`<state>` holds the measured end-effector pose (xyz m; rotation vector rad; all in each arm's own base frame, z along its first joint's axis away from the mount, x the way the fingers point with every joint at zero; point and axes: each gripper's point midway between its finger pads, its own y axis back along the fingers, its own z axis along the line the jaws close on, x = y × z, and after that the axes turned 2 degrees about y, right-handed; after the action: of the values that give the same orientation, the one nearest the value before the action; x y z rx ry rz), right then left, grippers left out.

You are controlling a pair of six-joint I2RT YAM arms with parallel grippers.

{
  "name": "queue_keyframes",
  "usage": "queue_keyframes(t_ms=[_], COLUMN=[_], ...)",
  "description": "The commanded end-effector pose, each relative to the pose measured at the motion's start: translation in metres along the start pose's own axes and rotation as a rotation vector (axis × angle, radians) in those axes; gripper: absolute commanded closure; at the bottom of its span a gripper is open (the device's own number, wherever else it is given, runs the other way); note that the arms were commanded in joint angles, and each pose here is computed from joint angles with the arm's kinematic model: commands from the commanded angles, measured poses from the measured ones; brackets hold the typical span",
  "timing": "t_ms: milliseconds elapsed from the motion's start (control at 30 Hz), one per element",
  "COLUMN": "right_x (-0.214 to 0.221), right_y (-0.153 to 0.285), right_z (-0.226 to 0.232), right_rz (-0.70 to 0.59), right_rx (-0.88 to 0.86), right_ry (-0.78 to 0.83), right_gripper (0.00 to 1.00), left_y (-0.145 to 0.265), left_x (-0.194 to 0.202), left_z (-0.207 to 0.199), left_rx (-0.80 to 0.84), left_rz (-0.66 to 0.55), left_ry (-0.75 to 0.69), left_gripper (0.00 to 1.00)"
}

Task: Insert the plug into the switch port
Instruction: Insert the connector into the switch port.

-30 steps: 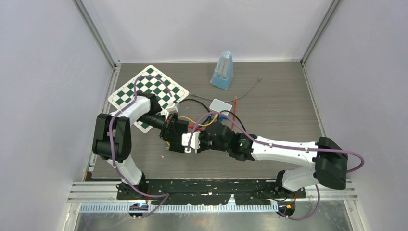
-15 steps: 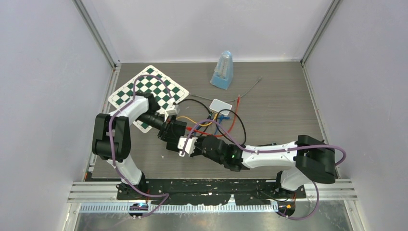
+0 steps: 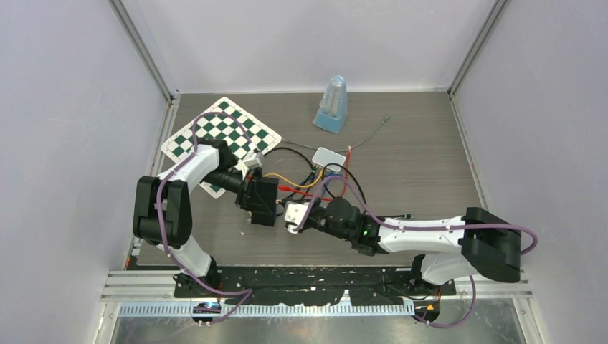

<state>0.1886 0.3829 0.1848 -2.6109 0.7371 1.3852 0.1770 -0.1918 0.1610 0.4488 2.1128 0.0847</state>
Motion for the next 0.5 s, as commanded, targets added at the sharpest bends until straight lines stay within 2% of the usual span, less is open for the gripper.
queue_keyframes(t_ms=[0, 200, 233, 267, 300, 467], right_x=[-0.061, -0.037, -0.035, -0.03, -0.029, -0.023], right_y=[0.012, 0.025, 0.027, 0.029, 0.03, 0.037], right_z=[-0.021, -0.018, -0.017, -0.015, -0.014, -0.008], right_rz=[-0.295, -0.264, -0.261, -0.258, -0.261, -0.256], right_rx=[0.001, -0.049, -0.053, -0.063, -0.073, -0.093], right_ry=[-0.039, -0.048, -0.05, -0.053, -0.053, -0.043], right_gripper=[0.95, 0.95, 0.95, 0.95, 0.95, 0.95], left_y=[-0.013, -0.012, -0.013, -0.012, -0.012, -0.012], left_x=[-0.076, -0.078, -0.078, -0.078, -0.078, -0.079], left_z=[-0.048, -0.05, -0.05, -0.049, -0.049, -0.047], left_rx=[0.106, 0.113, 0.114, 0.116, 0.118, 0.121], left_rz=[-0.366, -0.358, -0.355, -0.351, -0.347, -0.344], left_ry=[0.164, 0.197, 0.204, 0.218, 0.232, 0.253], left_gripper=[0.91, 0.88, 0.85, 0.18, 0.03, 0.0])
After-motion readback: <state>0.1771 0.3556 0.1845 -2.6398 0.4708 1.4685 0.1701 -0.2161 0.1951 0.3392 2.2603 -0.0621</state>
